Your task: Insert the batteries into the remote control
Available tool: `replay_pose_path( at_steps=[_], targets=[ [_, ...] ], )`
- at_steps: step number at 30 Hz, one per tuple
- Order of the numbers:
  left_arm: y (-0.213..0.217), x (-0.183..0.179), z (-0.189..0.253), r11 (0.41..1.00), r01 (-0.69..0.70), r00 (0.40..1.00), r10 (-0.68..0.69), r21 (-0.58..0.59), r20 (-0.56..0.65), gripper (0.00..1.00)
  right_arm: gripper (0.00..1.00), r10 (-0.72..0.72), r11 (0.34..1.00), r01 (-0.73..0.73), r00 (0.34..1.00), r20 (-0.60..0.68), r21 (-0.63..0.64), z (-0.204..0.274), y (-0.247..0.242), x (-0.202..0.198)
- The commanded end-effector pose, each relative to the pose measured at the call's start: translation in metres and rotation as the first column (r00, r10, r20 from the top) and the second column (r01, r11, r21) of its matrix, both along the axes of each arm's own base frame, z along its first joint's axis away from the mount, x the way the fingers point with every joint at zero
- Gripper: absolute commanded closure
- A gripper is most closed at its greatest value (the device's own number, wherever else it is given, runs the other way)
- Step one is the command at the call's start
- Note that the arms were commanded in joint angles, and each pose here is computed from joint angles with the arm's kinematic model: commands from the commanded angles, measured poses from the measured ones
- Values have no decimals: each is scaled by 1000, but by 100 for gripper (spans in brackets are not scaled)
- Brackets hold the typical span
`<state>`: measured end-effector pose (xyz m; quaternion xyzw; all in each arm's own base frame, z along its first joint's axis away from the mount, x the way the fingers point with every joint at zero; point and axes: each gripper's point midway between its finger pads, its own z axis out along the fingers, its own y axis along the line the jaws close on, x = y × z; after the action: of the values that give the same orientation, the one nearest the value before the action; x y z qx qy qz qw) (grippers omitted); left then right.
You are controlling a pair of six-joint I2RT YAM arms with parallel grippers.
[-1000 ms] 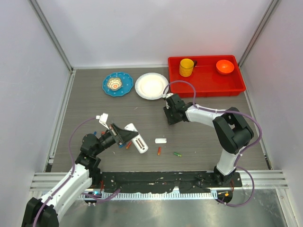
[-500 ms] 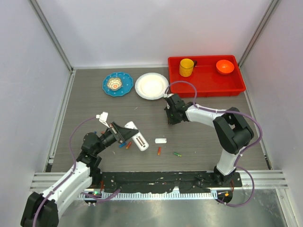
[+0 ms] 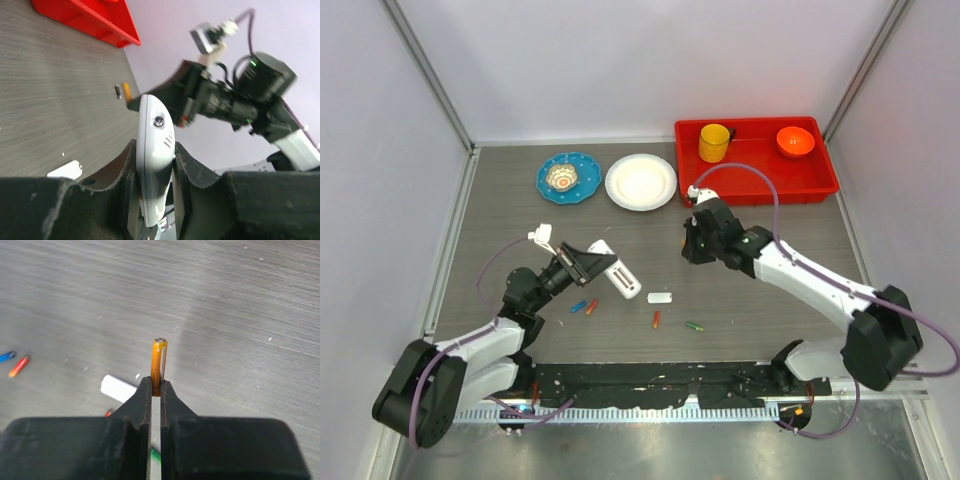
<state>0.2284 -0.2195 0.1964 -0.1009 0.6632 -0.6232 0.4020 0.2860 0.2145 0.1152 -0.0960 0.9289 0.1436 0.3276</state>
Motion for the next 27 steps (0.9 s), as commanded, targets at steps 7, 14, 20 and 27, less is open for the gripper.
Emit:
replay_pose_path(
  at_steps=[7,14,20,27],
  targets=[
    [-18,9,69,974,119,969,-71,-193,239,100,99,248,965,-255,964,99,66,83,15,-89],
    [-32,10,76,970,163,957,-112,-178,268,100,99,463,867,-470,883,81,167,123,41,-128],
    [-44,-3,72,965,206,948,-156,-161,279,100,99,541,830,-541,840,39,137,123,62,-133],
    [-48,-15,66,965,216,946,-168,-152,278,100,99,567,821,-564,824,-10,86,116,77,-133]
  ],
)
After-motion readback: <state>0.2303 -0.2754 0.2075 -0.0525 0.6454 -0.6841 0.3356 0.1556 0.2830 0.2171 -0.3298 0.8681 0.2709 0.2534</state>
